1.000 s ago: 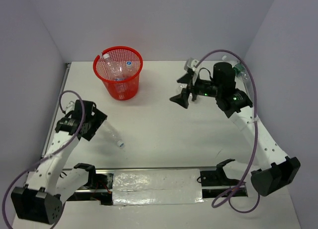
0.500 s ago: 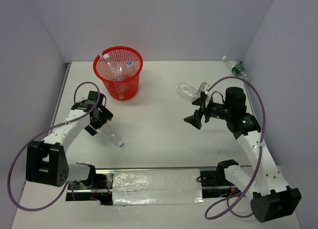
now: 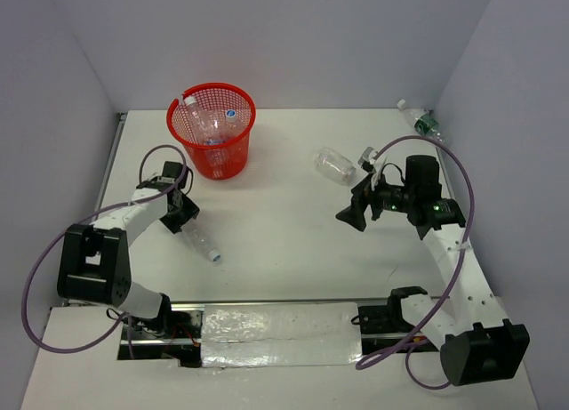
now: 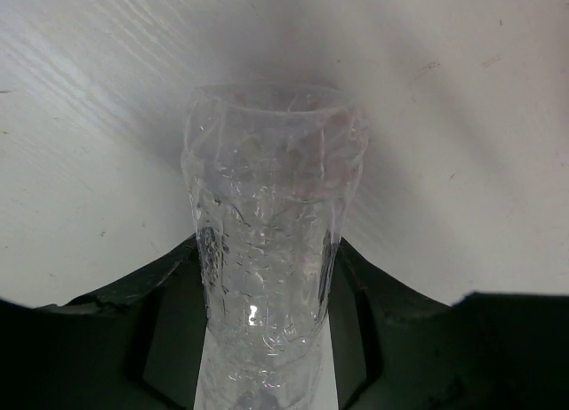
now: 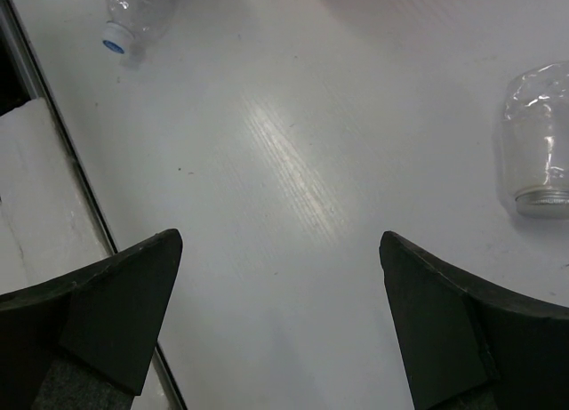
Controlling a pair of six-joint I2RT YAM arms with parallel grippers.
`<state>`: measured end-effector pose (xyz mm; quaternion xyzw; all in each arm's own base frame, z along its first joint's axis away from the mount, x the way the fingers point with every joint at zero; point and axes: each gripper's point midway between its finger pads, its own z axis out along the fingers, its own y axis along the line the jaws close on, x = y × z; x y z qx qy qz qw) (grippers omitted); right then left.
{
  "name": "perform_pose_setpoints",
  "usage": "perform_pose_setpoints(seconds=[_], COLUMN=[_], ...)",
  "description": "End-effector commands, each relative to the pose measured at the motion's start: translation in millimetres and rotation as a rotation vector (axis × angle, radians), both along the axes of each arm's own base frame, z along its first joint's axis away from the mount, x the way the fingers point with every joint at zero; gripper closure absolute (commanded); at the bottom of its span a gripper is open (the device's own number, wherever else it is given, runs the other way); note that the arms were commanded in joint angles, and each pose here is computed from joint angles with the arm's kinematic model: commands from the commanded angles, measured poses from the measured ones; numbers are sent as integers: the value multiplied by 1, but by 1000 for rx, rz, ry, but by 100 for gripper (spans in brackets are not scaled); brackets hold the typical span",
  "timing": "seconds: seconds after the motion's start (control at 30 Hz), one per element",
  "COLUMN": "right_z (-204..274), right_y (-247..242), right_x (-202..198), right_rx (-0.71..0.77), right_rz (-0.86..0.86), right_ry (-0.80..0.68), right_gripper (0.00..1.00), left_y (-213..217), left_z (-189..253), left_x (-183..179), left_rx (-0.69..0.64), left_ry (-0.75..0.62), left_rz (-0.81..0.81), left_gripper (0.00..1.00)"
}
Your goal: Put the plastic bottles in the bin
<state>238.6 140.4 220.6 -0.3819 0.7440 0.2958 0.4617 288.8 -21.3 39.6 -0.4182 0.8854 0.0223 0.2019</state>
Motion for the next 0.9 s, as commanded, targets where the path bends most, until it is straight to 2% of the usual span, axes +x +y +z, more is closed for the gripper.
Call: perform_pose_setpoints(seconds=[0.0, 0.07, 0.13, 0.2, 0.23, 0.33, 0.37, 0.47, 0.53, 0.57, 0.6, 0.67, 0.7, 0.73, 0.77, 0.8, 0.87], right_z=[17, 17, 18, 16, 14, 11, 11, 12, 10, 9, 8, 7, 7, 8, 8, 8, 6], right_y=[5, 6, 5, 5, 5, 7, 7, 8, 8, 8, 8, 7, 7, 7, 7, 7, 5], right_x=[5, 9, 13, 15, 17, 21, 22, 24, 23, 23, 22, 21, 20, 19, 19, 19, 18], right_rx=[37, 54, 54, 52, 50, 58, 62, 72, 73, 70, 68, 64, 63, 62, 60, 57, 58], right_rz=[20, 14, 3, 0, 0, 5, 5, 4, 5, 9, 10, 12, 15, 16, 16, 9, -7], right_ry=[0, 22, 23, 28, 37, 69, 74, 83, 80, 77, 78, 84, 83, 81, 76, 69, 68], right_gripper=[0, 0, 0, 0, 0, 0, 1, 0, 0, 0, 0, 0, 0, 0, 1, 1, 0], left_y=[9, 11, 8, 3, -1, -31, -41, -40, -36, -36, -36, -36, -34, -29, -29, -28, -25], left_z=[5, 29, 62, 113, 148, 241, 283, 338, 364, 364, 388, 392, 411, 417, 405, 421, 417], left_x=[-7, -1, 10, 17, 27, 26, 22, 23, 30, 45, 53, 81, 88, 98, 120, 128, 152], left_rx=[33, 49, 46, 23, 20, -65, -91, -48, 5, 19, 43, 72, 89, 113, 120, 142, 160], left_ry=[-22, -89, -171, -322, -430, -762, -925, -1106, -1171, -1164, -1233, -1235, -1271, -1277, -1239, -1280, -1277], left_rz=[1, -22, -66, -98, -151, -324, -375, -401, -409, -414, -418, -420, -412, -381, -375, -374, -350], left_gripper=[78, 100, 100, 100, 100, 100, 100, 100, 100, 100, 100, 100, 100, 100, 100, 100, 100])
